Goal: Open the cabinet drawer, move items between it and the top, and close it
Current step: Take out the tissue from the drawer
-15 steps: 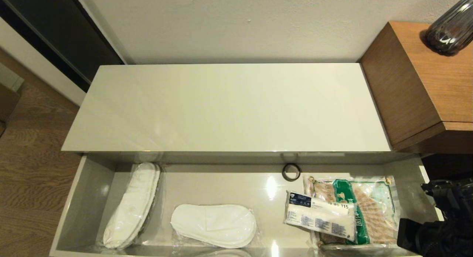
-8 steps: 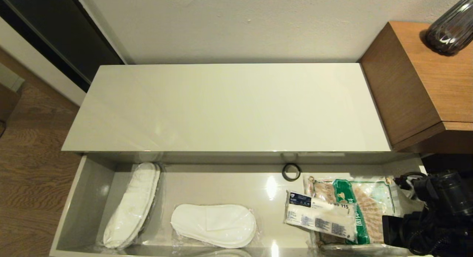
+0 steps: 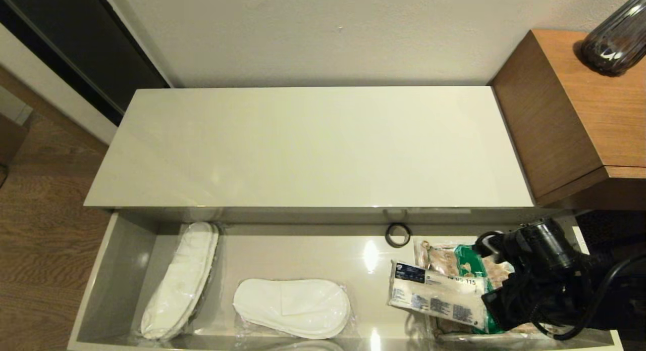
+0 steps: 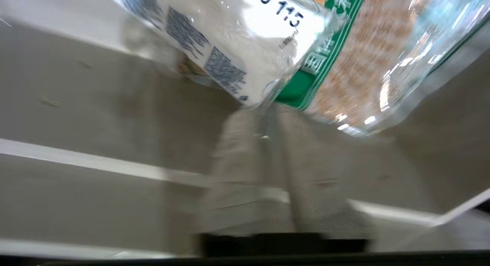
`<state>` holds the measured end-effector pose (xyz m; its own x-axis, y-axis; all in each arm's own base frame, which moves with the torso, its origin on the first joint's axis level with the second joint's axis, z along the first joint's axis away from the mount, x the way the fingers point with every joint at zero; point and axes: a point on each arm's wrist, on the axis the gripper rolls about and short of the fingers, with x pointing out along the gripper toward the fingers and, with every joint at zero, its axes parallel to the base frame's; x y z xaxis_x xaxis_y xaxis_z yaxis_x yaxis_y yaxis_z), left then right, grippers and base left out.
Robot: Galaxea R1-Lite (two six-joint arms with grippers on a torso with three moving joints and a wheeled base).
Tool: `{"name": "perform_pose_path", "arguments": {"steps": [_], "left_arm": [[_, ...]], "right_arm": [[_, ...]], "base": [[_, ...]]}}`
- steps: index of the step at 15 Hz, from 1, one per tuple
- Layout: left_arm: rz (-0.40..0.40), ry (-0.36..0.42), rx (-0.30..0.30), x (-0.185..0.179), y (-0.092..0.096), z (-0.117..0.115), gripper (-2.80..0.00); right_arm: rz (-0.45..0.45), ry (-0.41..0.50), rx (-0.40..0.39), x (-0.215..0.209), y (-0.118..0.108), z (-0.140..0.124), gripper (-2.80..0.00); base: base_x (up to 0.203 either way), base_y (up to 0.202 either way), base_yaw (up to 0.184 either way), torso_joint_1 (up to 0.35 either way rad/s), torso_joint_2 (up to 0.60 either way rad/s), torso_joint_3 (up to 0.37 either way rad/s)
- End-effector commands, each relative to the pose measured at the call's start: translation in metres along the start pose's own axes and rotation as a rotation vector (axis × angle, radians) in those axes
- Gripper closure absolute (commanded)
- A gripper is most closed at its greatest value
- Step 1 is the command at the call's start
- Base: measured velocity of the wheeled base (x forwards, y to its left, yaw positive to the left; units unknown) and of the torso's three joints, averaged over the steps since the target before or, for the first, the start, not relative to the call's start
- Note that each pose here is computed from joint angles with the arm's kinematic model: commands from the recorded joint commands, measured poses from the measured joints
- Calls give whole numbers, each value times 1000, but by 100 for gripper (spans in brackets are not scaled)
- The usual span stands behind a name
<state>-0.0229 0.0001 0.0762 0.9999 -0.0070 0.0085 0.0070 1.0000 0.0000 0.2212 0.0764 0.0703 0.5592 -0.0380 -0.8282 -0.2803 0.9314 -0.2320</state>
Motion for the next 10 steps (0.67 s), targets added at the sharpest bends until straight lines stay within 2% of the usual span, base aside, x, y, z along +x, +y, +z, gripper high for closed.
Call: {"name": "perform_pose_path", "arguments": {"steps": [1,3,6,10], "left_arm": [[1,1,0,0,0,0,0],[0,1,0,0,0,0,0],[0,1,0,0,0,0,0],[0,1,0,0,0,0,0]], "right_arm": [[-21,50,-98,17,11,2,-280],[-71,53,-133,23,16,9,-280],[-79,48,-189,27,21,13,-280],[-96,-19,-183,48,31,21,-280]], "base": [[0,0,0,0,0,0],[0,0,0,0,0,0],[0,0,0,0,0,0],[0,0,0,0,0,0]]}}
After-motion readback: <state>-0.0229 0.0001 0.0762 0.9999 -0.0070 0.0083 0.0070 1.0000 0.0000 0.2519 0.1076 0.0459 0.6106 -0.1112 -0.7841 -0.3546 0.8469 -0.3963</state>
